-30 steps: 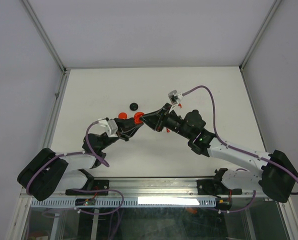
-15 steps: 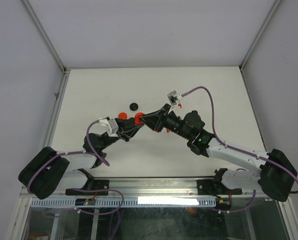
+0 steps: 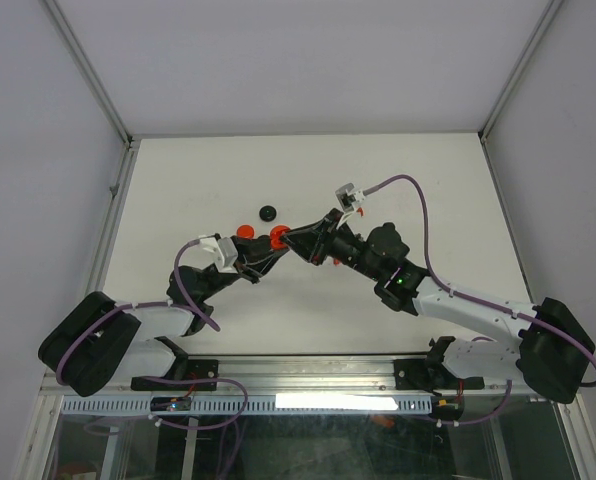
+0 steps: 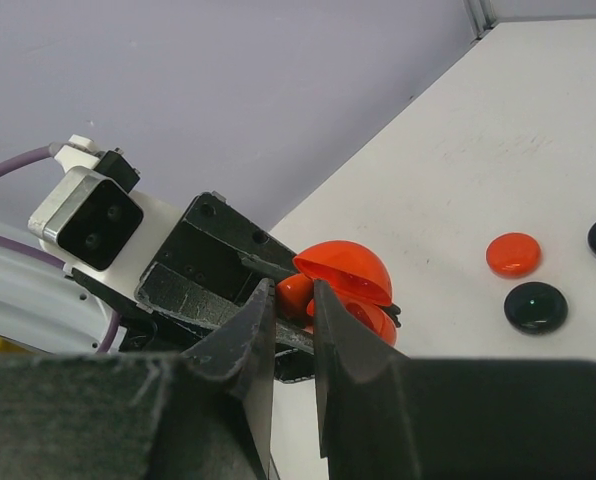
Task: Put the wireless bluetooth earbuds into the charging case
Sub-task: Place the earbud in the charging case.
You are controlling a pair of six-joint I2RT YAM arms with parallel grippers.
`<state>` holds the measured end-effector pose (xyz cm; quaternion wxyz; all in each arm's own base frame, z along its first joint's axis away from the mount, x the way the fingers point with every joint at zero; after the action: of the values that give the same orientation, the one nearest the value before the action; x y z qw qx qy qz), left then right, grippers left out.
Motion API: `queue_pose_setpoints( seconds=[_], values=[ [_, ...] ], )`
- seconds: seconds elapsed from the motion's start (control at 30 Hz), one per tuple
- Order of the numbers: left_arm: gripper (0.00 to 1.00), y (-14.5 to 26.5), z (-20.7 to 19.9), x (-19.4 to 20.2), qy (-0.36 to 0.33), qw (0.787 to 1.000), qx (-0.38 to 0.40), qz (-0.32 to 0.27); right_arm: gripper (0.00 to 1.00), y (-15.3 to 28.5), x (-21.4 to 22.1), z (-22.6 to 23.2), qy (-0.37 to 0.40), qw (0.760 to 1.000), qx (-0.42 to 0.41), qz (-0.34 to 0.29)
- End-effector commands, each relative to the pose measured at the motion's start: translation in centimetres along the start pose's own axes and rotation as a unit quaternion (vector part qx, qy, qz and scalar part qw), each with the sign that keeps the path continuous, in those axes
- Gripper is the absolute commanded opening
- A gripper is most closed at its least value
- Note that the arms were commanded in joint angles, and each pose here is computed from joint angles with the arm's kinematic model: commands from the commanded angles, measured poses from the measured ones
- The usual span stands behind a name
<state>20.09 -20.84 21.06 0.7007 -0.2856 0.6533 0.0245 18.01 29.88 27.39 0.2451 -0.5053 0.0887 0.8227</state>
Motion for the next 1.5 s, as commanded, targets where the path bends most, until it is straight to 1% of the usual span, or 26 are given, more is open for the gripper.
queue_pose_setpoints(
  seconds=[0.0,0.1,0.47,0.6,0.77,0.9,1.03,1.1,1.3,1.47],
  values=[
    [0.0,-0.7,-0.9,-4.1,-0.036,0.995,0.028,-0.09,0.09,-0.1,-1.1,0.3,0.016,0.999,-0.003,-0.03],
    [0.0,-0.7,-1.0,-4.1,-0.036,0.995,0.032,-0.089,0.09,-0.2,-1.0,0.1,0.019,0.999,0.005,-0.032],
    [0.0,-0.9,-0.7,-4.7,-0.03,0.994,0.018,-0.102,0.09,-0.5,-0.8,1.0,-0.004,1.0,-0.023,-0.019],
    [0.0,-0.9,-0.6,-4.8,-0.027,0.994,0.015,-0.106,0.1,-0.7,-0.4,0.6,-0.007,1.0,-0.009,-0.014],
    [0.0,-0.9,-0.5,-4.8,-0.018,0.994,0.007,-0.11,0.22,-0.8,0.4,-0.3,-0.01,1.0,0.019,-0.012],
    [0.0,-0.6,-0.2,-4.3,-0.016,0.994,-0.007,-0.104,0.35,-0.5,0.1,-0.2,-0.002,1.0,0.02,-0.018],
    [0.0,-0.4,0.0,-3.5,-0.012,0.996,-0.015,-0.092,0.36,0.0,-0.4,0.2,-0.002,1.0,0.02,-0.017],
    [0.0,-0.3,0.0,-3.1,-0.008,0.996,-0.018,-0.086,0.44,0.2,-0.8,-0.2,0.023,0.999,0.034,-0.023],
    [0.0,0.0,0.1,-2.2,0.003,0.997,-0.024,-0.072,0.45,0.4,-1.4,-0.4,0.039,0.998,0.053,-0.017],
    [0.0,0.8,0.2,-1.3,0.008,0.997,-0.042,-0.057,0.48,0.7,-1.7,-1.0,0.073,0.993,0.089,0.016]
  ],
)
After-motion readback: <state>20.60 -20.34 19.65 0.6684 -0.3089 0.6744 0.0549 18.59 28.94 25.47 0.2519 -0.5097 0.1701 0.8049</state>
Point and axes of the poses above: each gripper's point midway between its finger pads, its own y axis back along the fingers, its own z axis along the line the jaws close on, x = y × z, the point moved 6 cm from there along y, back along the fingers, and after that the axes turned 5 degrees about y, right-handed, at the moved point
